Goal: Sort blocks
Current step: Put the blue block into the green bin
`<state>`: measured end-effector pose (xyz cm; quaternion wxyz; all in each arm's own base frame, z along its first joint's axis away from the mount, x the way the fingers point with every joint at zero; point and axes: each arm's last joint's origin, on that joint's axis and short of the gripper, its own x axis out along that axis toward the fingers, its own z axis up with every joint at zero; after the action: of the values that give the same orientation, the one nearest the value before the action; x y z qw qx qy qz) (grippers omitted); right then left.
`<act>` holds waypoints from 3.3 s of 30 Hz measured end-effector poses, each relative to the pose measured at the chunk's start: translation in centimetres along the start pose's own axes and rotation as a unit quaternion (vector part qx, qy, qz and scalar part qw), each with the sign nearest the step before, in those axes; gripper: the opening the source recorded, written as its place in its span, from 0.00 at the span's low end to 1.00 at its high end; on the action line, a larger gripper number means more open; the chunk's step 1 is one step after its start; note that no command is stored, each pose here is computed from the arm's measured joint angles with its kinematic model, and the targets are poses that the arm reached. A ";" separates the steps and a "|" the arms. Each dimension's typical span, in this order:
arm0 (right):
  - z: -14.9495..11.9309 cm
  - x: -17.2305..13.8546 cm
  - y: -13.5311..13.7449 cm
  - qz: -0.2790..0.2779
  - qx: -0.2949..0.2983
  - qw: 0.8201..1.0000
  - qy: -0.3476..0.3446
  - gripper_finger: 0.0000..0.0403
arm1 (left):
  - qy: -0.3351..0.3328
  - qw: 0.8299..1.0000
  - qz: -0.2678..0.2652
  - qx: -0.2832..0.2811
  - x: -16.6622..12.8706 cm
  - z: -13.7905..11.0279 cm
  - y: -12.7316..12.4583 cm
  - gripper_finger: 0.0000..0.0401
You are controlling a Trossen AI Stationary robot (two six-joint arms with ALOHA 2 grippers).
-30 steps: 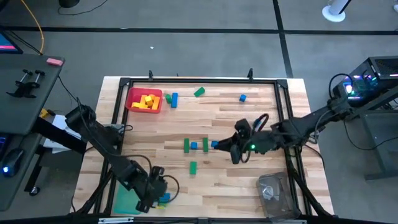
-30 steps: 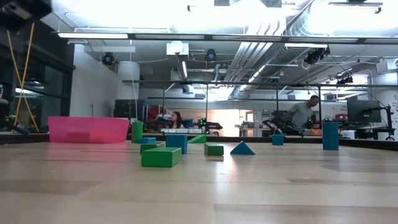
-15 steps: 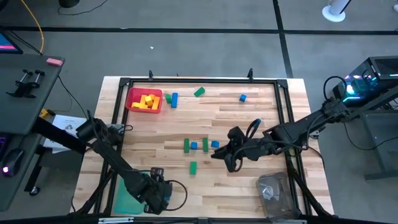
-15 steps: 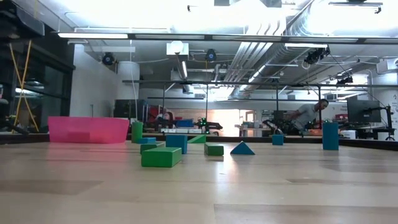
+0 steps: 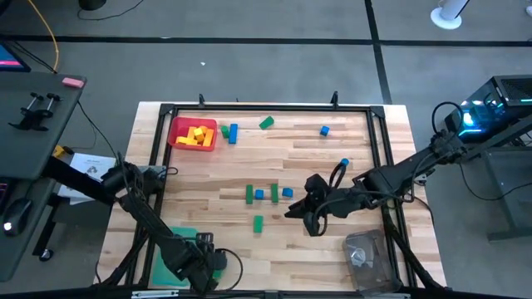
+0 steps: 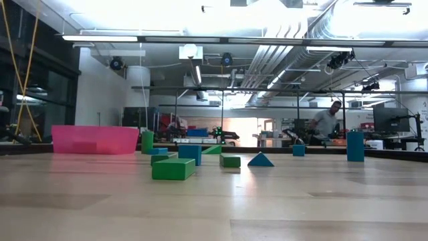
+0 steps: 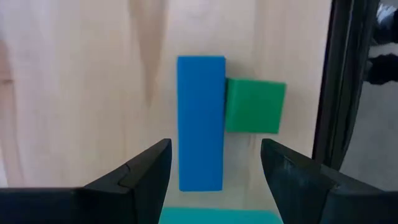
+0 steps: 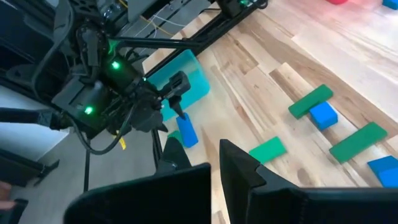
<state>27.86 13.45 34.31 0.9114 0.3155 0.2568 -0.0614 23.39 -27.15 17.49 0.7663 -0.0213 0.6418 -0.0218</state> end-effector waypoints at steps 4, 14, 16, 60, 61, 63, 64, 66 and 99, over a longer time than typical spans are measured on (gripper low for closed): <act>-0.4 -0.2 0.3 0.005 -0.004 1.000 0.004 0.00 | 0.012 1.000 0.007 0.013 1.0 -0.3 -0.3 0.58; -0.8 -0.4 0.6 0.006 -0.007 1.000 0.006 0.00 | 0.046 0.998 0.027 0.012 3.3 0.1 0.2 0.58; -0.8 -0.4 0.6 0.003 -0.006 1.000 0.002 0.00 | 0.056 0.998 0.019 0.015 3.6 0.3 0.3 0.57; -0.7 -0.4 0.5 -0.019 -0.033 0.999 -0.027 0.00 | 0.088 0.934 0.043 -0.344 -7.5 -8.8 -0.9 0.29; -0.7 -0.4 0.5 -0.019 -0.033 0.999 -0.027 0.00 | 0.087 0.935 0.043 -0.341 -7.5 -8.6 -0.7 0.33; -0.7 -0.4 0.5 -0.019 -0.033 0.999 -0.027 0.00 | 0.088 0.938 0.043 -0.332 -7.7 -8.3 -0.3 0.41; -0.7 -0.4 0.5 -0.019 -0.033 0.999 -0.027 0.00 | 0.088 0.939 0.044 -0.330 -7.9 -8.0 0.0 0.45; -0.7 -0.4 0.5 -0.019 -0.032 0.999 -0.027 0.00 | 0.088 0.941 0.046 -0.324 -8.3 -7.6 0.6 0.51; 0.9 -1.2 2.8 0.050 0.032 0.986 -0.158 0.00 | -0.115 0.990 0.020 0.075 -2.0 14.5 25.7 0.60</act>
<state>27.98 15.08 36.99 0.9318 0.3434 0.0919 -0.0732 37.47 -1.28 20.46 0.8349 0.0472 0.5460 -0.0519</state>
